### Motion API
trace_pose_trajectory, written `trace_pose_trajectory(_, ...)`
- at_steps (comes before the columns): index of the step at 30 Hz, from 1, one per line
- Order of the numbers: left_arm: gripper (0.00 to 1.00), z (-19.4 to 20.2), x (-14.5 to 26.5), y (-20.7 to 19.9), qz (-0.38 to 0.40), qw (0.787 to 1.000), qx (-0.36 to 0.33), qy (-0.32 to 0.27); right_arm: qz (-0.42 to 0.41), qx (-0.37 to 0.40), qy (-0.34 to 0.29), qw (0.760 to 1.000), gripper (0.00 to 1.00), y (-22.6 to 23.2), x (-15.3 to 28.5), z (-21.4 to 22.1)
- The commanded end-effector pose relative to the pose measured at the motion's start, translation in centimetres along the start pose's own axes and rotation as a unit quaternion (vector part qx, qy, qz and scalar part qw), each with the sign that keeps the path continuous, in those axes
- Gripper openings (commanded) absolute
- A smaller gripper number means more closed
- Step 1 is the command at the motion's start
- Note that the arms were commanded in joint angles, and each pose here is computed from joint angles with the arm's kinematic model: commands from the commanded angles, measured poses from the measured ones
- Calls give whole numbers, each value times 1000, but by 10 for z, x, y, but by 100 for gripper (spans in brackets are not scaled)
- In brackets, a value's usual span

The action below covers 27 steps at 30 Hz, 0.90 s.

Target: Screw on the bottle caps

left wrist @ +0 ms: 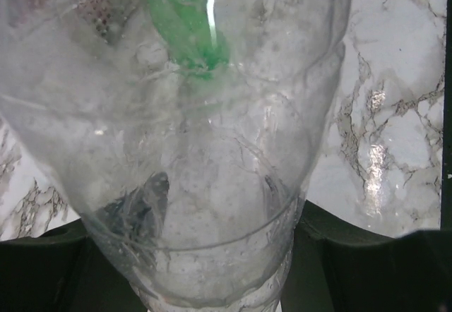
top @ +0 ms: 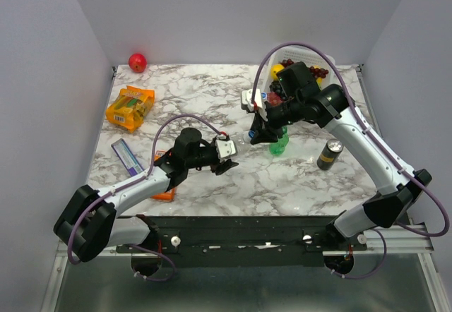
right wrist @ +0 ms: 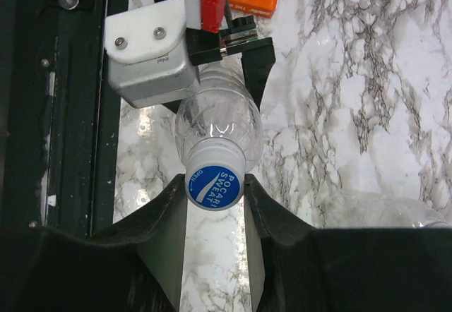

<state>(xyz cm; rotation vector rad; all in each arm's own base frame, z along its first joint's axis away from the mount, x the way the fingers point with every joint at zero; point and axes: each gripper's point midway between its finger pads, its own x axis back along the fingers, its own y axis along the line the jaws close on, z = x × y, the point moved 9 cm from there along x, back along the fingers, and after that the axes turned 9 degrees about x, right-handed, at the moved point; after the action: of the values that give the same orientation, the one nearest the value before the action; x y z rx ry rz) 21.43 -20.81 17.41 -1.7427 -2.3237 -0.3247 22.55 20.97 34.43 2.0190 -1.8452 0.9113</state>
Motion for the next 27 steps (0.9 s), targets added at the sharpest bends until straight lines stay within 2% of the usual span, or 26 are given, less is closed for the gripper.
trace_pose_trajectory(1,0,-18,1,6,-72,996,-36,-38,1,-59,-30,998,19,-7,-7,-14)
trace_pose_trajectory(5,0,-18,2,9,-105,994,-23,-36,10,-84,-36,996,19,-10,-8,-17)
trace_pose_trajectory(9,0,-18,4,17,-169,985,-5,-31,19,-104,-35,994,18,-13,-10,-17)
trace_pose_trajectory(17,0,-16,2,11,-150,988,19,-34,23,-96,-37,994,18,-15,-9,-18)
trace_pose_trajectory(23,0,-16,7,21,-247,968,14,-33,30,-121,-37,992,18,-16,-11,-19)
trace_pose_trajectory(27,0,-15,3,21,-245,969,21,-27,31,-115,-36,992,18,-17,-11,-18)
